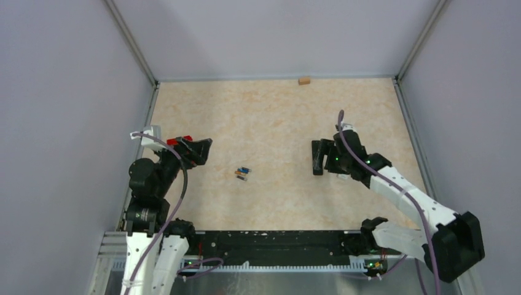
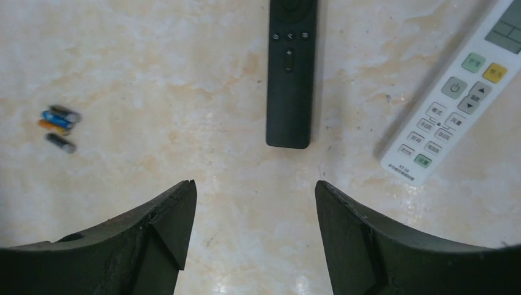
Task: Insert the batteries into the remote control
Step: Pick up the remote control from the center of the board.
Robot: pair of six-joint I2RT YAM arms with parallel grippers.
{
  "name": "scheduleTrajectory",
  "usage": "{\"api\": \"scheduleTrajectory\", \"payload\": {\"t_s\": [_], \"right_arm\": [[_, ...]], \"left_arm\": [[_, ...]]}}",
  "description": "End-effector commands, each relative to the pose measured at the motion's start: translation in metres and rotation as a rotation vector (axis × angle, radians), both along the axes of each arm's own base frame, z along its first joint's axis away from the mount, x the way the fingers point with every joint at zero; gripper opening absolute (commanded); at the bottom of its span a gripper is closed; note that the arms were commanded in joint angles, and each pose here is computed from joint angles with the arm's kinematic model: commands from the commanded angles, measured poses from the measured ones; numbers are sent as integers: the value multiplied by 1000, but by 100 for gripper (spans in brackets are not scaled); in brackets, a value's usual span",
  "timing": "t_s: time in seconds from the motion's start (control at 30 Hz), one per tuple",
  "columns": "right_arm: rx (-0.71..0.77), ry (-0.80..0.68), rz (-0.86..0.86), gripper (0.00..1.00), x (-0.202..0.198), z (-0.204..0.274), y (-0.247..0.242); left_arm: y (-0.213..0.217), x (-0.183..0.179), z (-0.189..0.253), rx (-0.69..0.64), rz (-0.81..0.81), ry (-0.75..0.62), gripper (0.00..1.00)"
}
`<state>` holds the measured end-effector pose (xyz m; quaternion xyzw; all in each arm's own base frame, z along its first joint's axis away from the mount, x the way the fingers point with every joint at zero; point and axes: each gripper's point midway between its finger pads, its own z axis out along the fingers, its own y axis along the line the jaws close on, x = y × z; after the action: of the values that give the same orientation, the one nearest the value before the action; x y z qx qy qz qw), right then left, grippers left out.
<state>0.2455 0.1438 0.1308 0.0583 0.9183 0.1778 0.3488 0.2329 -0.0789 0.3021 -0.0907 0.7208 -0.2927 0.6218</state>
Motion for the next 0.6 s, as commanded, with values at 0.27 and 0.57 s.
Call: {"api": "scheduleTrajectory", "payload": {"t_s": [0.27,0.57], "right_arm": [[-229,94,-58,70,51,-60,14],[-275,159,-60,66,56,-91,16]], "left_arm": [[3,18,8,-5,23,-65,99],[16,30,-6,-11,104,-13,99]]}}
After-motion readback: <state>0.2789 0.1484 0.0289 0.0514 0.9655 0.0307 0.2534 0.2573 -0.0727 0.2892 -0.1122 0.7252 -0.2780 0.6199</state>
